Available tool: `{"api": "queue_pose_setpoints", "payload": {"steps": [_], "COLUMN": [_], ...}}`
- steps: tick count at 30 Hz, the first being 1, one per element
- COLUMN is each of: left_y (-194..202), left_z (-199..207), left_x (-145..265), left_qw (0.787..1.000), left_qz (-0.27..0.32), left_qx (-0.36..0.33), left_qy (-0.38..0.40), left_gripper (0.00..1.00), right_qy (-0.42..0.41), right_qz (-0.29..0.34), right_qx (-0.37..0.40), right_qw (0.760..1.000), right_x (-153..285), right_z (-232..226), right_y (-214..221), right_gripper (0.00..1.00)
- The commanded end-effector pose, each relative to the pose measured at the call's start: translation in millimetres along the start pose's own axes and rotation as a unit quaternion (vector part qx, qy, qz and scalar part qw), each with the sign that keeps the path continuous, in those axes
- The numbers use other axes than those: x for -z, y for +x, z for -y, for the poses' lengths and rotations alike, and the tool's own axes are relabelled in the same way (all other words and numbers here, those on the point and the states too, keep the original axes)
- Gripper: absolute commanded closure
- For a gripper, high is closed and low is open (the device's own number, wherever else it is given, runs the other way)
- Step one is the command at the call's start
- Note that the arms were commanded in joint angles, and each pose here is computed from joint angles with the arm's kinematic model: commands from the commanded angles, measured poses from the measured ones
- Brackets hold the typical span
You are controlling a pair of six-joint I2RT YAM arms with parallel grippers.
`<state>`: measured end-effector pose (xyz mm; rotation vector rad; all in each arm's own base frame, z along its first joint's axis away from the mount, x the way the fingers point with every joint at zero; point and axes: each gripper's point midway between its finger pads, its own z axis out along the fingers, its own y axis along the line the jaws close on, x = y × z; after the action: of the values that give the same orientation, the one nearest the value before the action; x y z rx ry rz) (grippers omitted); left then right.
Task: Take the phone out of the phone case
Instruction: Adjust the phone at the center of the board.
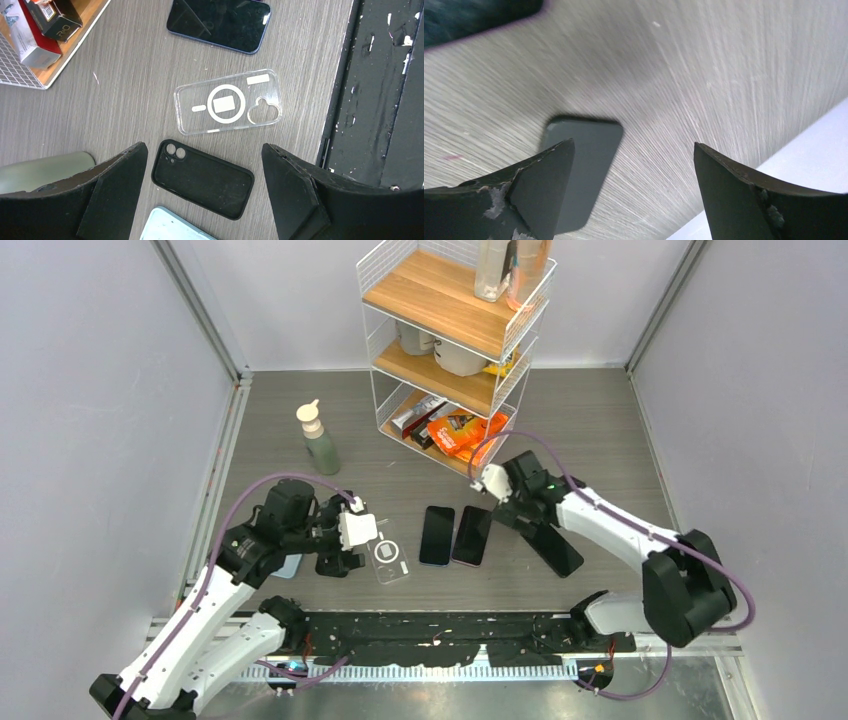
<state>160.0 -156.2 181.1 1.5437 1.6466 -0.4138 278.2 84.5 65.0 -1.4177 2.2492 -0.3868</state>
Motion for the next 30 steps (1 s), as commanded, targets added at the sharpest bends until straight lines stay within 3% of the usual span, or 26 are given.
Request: {"api": "queue_pose_setpoints", "payload": {"steps": [1, 15, 25, 30], "left_y": [-7, -7, -9, -9], "left_z": [-7, -4, -4, -6], "left_x": [1, 1, 2, 3], "left_qw": [1.0, 1.0, 0.999, 0.999], "left_qz": [0.017, 0.023, 0.026, 0.024], "left_qx": [-0.016, -0.016, -0.017, -0.018], "left_qy": [-0.015, -0.015, -0.016, -0.018], "left_gripper": [0.12, 0.12, 0.12, 0.12], "right_qy": [0.011, -0.006, -0.071, -0.119], "right_qz": [0.001, -0.086, -0.08, -0.043], "right_qx": [-0.044, -0.037, -0.005, 0.007], "right_qw": [0.999, 0.996, 0.994, 0.992], "right_x": [16, 6, -1, 0], "right_z": [25, 26, -8, -25], "right_y": [25, 136, 146, 134], "right_gripper": [0.05, 0.05, 0.04, 0.04]}}
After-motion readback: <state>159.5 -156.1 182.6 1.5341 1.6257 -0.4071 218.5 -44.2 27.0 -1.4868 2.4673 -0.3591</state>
